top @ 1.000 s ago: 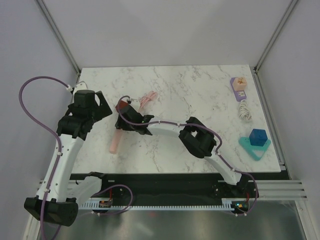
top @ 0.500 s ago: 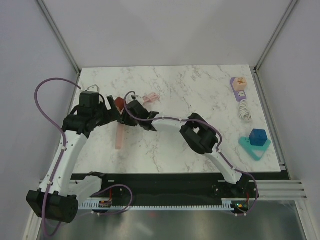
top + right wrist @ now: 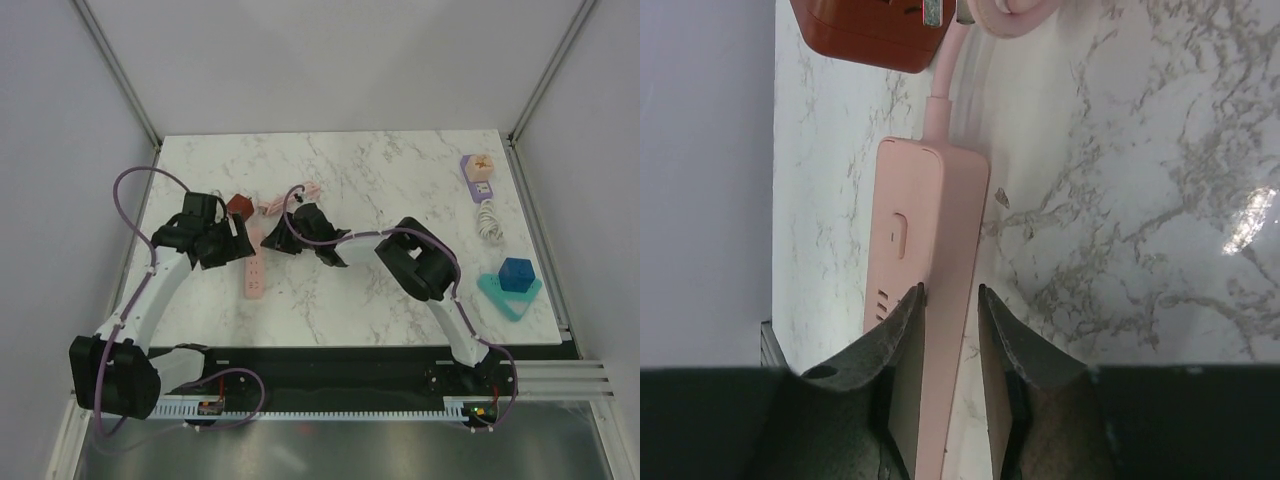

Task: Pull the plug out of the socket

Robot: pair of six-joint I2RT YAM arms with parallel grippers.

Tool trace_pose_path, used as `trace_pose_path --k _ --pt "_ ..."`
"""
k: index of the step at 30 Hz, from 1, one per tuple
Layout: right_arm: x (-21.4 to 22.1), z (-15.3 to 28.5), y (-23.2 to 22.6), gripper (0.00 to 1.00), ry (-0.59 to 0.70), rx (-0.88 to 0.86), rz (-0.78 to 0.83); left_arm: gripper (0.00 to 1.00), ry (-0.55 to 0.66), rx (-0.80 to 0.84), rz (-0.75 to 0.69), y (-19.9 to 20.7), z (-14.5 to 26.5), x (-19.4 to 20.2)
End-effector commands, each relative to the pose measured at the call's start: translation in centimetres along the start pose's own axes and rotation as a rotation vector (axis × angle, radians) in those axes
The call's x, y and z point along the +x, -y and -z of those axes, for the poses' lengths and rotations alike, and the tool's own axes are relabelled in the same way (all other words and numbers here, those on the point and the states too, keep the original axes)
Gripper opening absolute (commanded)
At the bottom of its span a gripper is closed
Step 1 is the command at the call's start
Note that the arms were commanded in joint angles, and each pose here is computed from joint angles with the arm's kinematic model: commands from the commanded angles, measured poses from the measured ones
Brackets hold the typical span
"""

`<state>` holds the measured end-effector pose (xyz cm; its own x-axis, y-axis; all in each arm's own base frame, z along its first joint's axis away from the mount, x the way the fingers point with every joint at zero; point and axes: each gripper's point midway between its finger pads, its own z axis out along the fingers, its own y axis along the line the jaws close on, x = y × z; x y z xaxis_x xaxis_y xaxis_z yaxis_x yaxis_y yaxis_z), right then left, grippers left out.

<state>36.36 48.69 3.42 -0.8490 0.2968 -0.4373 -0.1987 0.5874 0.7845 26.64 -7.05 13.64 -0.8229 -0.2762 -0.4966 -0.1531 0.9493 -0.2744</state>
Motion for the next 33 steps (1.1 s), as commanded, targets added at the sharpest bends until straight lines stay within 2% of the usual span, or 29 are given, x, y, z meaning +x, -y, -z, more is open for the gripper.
trace_pose_path --k 1,5,11,16,22,23,28,29,30,31,32,33 --pt "3.2 0.4 5.7 0.00 -0.102 0.111 0.036 0.82 -0.023 0.030 0.014 0.5 -1.7 0.7" --pt "1.6 1.9 3.8 0.01 -0.056 0.070 0.076 0.83 0.014 -0.017 -0.001 -0.1 -1.5 0.3" --pt "-1.1 4.1 -0.1 0.19 -0.039 0.014 0.161 0.84 0.034 -0.035 -0.008 -0.4 -1.5 -0.2" --pt "-3.1 6.4 -2.2 0.27 -0.005 0.028 0.237 0.84 0.047 -0.058 0.002 -0.7 -1.8 -0.4" --pt "-3.4 7.4 -2.8 0.45 -0.030 0.006 0.252 0.80 0.045 -0.108 -0.021 -1.6 -2.8 -0.7" --pt "-3.8 7.2 -3.5 0.50 -0.027 -0.011 0.256 0.80 0.049 -0.120 -0.015 -1.8 -2.7 -0.8" --pt "-2.1 4.3 -3.6 0.68 -0.068 0.017 0.215 0.80 0.239 -0.128 0.055 -2.1 1.1 -3.0" --pt "-2.3 3.6 -4.8 0.77 -0.037 0.027 0.222 0.80 0.271 -0.141 0.060 -2.4 1.9 -3.4" --pt "-1.3 2.8 -3.9 0.82 -0.054 0.061 0.212 0.80 0.301 -0.136 0.068 -2.3 2.7 -3.8" --pt "-1.0 2.2 -4.3 0.84 -0.052 0.064 0.207 0.80 0.343 -0.123 0.073 -2.2 3.9 -4.2" --pt "-1.0 1.6 -5.8 0.90 -0.036 0.048 0.210 0.80 0.362 -0.117 0.075 -2.1 4.7 -4.5" --pt "0.1 0.6 -5.1 0.92 -0.055 0.066 0.194 0.80 0.379 -0.113 0.074 -2.1 5.3 -4.7"
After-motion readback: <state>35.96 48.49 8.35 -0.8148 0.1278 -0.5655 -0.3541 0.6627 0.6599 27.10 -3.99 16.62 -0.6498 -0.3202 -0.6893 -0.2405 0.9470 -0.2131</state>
